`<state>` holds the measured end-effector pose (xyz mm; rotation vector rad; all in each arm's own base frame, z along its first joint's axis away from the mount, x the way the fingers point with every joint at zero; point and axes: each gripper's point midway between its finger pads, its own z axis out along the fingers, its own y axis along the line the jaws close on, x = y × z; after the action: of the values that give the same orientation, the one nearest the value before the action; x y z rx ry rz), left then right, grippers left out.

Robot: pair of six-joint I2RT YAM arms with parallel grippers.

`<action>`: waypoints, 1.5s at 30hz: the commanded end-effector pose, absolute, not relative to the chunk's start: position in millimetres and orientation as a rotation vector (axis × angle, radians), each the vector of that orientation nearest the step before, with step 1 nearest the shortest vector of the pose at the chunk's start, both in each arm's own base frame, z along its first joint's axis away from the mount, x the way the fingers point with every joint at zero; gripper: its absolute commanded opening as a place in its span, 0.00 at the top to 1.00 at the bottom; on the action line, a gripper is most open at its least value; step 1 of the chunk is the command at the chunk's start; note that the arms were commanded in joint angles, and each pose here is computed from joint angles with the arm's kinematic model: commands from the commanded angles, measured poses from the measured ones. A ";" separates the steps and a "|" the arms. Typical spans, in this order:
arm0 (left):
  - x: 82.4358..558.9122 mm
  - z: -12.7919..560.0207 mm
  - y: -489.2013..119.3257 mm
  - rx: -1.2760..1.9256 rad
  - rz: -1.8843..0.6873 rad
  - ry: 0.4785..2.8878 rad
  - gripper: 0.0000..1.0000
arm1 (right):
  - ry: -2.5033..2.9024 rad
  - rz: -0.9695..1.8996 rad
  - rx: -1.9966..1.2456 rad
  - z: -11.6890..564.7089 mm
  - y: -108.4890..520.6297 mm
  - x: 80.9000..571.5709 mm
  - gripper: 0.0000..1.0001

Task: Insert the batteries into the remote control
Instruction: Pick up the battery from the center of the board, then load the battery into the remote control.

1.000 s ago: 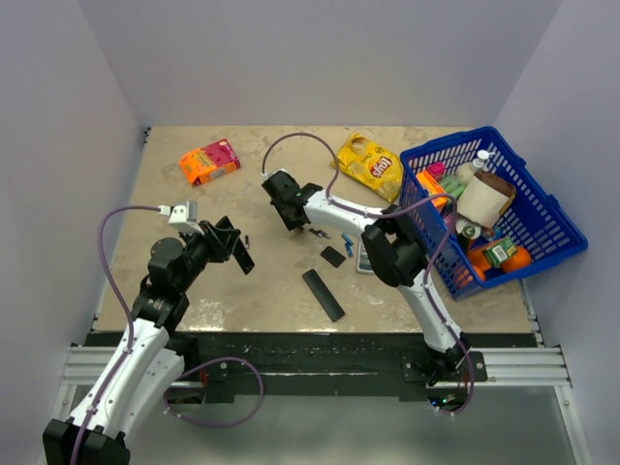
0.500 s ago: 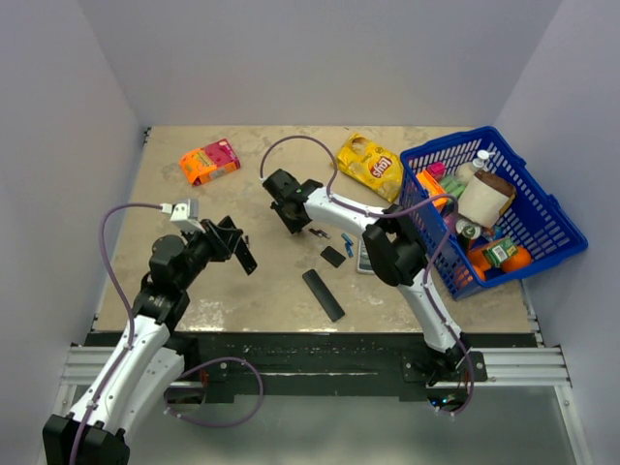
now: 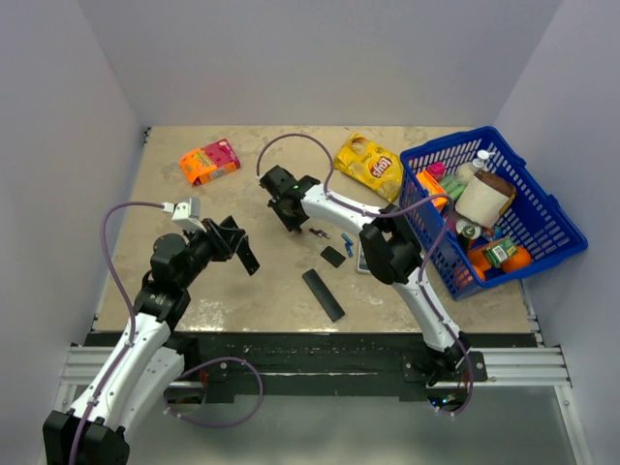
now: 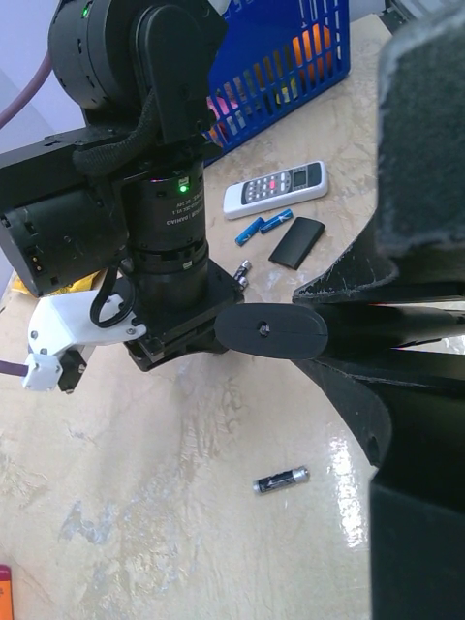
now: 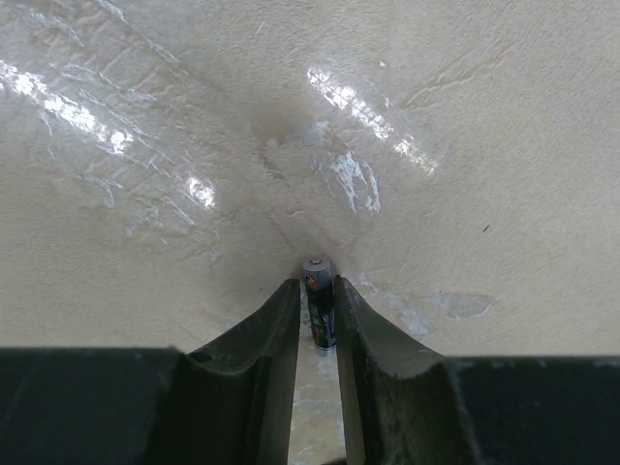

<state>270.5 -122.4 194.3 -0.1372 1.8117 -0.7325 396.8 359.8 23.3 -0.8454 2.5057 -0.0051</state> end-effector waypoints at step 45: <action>300.6 288.7 -188.2 -0.094 -1.325 1.452 1.00 | 1.598 0.841 -0.652 357.6 377.5 283.1 0.90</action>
<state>302.5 -178.0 223.6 -0.2232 1.6463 -1.2281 291.5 367.4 345.5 -0.6362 1.6867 0.7592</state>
